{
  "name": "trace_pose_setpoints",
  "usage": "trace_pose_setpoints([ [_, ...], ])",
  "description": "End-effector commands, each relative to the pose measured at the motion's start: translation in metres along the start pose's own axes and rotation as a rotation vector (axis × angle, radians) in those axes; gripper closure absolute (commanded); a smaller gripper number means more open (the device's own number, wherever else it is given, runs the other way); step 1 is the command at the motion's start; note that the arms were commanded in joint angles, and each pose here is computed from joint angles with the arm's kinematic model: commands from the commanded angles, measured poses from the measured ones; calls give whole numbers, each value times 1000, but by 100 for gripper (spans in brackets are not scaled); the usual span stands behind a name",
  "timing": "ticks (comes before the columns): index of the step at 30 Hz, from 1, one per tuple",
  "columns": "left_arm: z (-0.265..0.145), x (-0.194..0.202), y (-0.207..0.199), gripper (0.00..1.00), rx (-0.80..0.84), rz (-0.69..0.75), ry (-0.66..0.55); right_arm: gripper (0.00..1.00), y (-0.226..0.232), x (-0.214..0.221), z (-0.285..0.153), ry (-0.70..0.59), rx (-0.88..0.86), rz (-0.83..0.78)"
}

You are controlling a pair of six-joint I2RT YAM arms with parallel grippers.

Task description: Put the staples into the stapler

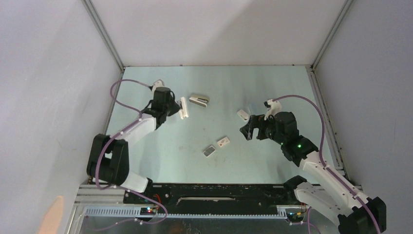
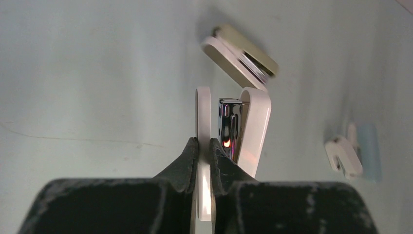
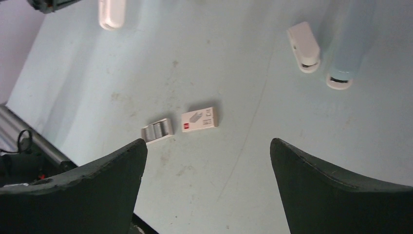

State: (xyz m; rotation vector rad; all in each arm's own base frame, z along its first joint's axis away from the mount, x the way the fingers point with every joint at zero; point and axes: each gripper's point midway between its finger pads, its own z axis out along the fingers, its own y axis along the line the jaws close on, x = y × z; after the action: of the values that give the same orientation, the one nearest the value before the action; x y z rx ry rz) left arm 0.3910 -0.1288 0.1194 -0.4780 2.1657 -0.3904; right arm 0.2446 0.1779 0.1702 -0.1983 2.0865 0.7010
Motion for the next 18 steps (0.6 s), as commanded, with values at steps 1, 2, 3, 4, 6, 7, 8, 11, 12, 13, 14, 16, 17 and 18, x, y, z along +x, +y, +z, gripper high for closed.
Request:
trace_pose_setpoints([
  [1,-31,-9,-53,100,189,120,-82,1,28,-9,-1,-36,-108,16],
  [2,-38,-5,-61,100,213,146,-85,1,35,-12,0,-46,-134,22],
  [3,-45,-1,-69,100,242,171,-87,1,40,-13,2,-50,-152,27],
  [4,-54,4,-79,100,280,196,-87,1,47,-15,4,-55,-175,34],
  [6,-67,12,-90,100,329,224,-94,1,59,-18,8,-58,-209,41],
  [7,-73,17,-95,100,355,236,-95,1,65,-19,10,-59,-222,41],
  [8,-78,21,-100,100,377,245,-99,2,71,-21,12,-58,-233,41],
  [11,-94,36,-112,100,441,279,-105,2,88,-28,19,-69,-265,47],
  [12,-99,39,-115,100,453,292,-113,2,94,-30,22,-70,-276,56],
  [13,-103,42,-117,100,465,303,-119,3,98,-32,25,-67,-284,72],
  [14,-107,46,-120,100,479,316,-122,3,101,-31,30,-61,-288,89],
  [16,-114,50,-123,100,494,334,-133,4,107,-33,35,-59,-301,123],
  [17,-117,52,-125,100,504,340,-140,5,111,-36,37,-67,-311,137],
  [18,-121,53,-126,100,512,348,-146,6,113,-37,40,-69,-311,151],
])
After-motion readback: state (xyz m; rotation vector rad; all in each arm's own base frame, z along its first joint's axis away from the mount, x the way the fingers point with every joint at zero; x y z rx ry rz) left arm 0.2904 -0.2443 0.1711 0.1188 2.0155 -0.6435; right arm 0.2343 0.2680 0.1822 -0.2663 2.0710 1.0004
